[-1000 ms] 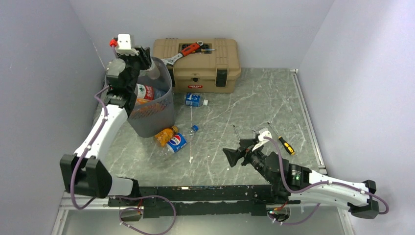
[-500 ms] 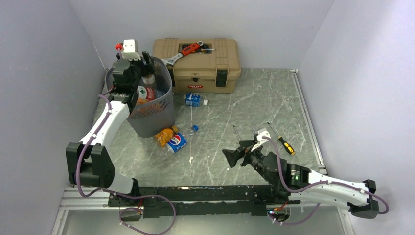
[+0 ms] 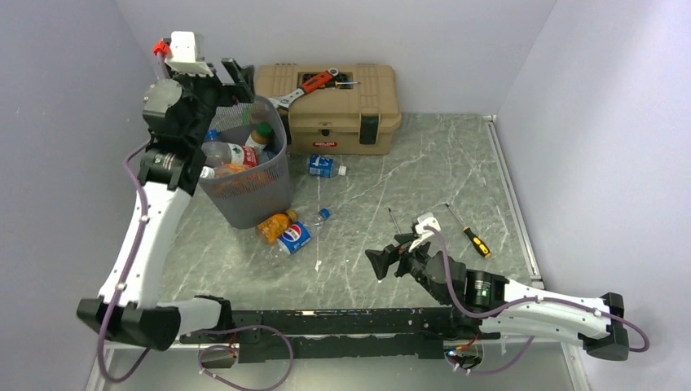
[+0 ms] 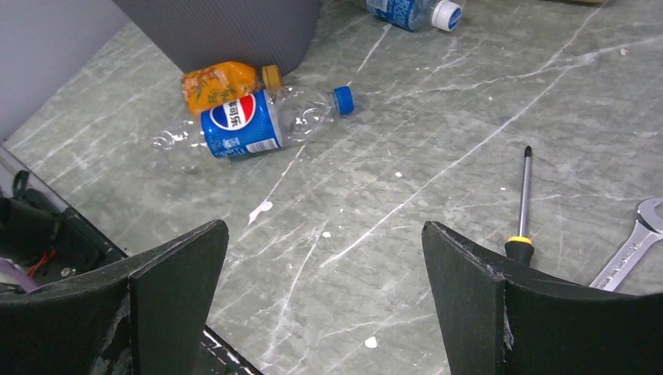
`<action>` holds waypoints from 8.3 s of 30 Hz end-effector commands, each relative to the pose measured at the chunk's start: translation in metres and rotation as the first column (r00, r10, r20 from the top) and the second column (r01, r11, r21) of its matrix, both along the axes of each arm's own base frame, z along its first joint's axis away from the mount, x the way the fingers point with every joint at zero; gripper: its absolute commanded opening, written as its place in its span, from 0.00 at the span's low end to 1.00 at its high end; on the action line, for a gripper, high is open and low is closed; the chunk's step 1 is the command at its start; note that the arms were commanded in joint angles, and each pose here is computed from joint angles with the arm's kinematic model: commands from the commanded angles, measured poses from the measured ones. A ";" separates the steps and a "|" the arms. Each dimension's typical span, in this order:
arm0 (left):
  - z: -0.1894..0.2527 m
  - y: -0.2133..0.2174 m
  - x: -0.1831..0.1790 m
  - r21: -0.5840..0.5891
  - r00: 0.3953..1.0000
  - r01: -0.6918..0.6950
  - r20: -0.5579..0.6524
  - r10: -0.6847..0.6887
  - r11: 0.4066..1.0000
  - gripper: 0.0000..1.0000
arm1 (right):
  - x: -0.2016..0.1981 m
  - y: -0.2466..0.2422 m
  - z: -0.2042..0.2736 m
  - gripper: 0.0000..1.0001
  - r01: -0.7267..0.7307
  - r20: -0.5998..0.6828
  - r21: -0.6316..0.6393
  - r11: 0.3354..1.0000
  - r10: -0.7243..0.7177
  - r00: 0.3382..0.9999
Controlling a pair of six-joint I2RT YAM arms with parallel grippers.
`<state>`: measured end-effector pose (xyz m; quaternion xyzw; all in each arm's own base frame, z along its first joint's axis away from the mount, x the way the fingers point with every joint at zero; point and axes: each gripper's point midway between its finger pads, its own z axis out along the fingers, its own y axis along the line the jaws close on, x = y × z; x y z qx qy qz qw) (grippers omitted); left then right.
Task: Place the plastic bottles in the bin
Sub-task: Place the plastic bottle in the trash bin, then pick up the plastic bottle at the center of the board, then place the plastic bottle in the trash bin.
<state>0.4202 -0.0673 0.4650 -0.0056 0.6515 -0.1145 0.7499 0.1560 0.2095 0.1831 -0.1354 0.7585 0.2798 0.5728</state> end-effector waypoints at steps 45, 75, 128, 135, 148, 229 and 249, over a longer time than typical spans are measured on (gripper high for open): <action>-0.054 -0.046 -0.141 0.272 0.994 0.006 0.106 -0.036 0.962 0.98 | 0.120 0.179 -0.110 1.00 0.430 -0.830 0.231 0.873 -0.053 0.554; -0.057 -0.052 -0.142 0.252 0.994 0.040 0.089 -0.064 0.967 0.98 | 0.089 0.198 -0.182 0.64 0.420 -0.873 0.094 0.903 -0.128 0.471; -0.069 -0.214 -0.242 0.208 0.432 0.889 -0.086 -0.898 0.408 0.99 | 0.018 0.031 0.094 0.00 -0.258 0.380 0.115 0.959 0.197 0.904; -0.084 -0.231 -0.251 0.130 0.319 0.944 -0.132 -0.939 0.302 0.99 | 0.006 0.048 0.103 0.00 -0.339 0.404 0.099 0.936 0.273 0.873; -0.088 -0.241 -0.252 0.068 0.306 0.952 -0.165 -0.937 0.299 0.91 | 0.002 0.064 0.112 0.00 -0.318 0.497 0.013 0.948 0.270 0.825; 0.050 -0.031 -0.014 0.063 0.996 0.077 -0.053 -0.074 0.995 0.00 | 0.000 -0.005 0.112 1.00 -0.093 0.208 0.302 0.949 0.030 0.978; -0.090 -0.047 0.024 -0.067 0.913 0.206 -0.346 -0.216 0.976 0.00 | 0.005 -0.014 0.105 1.00 -0.043 0.192 0.271 0.962 -0.011 0.981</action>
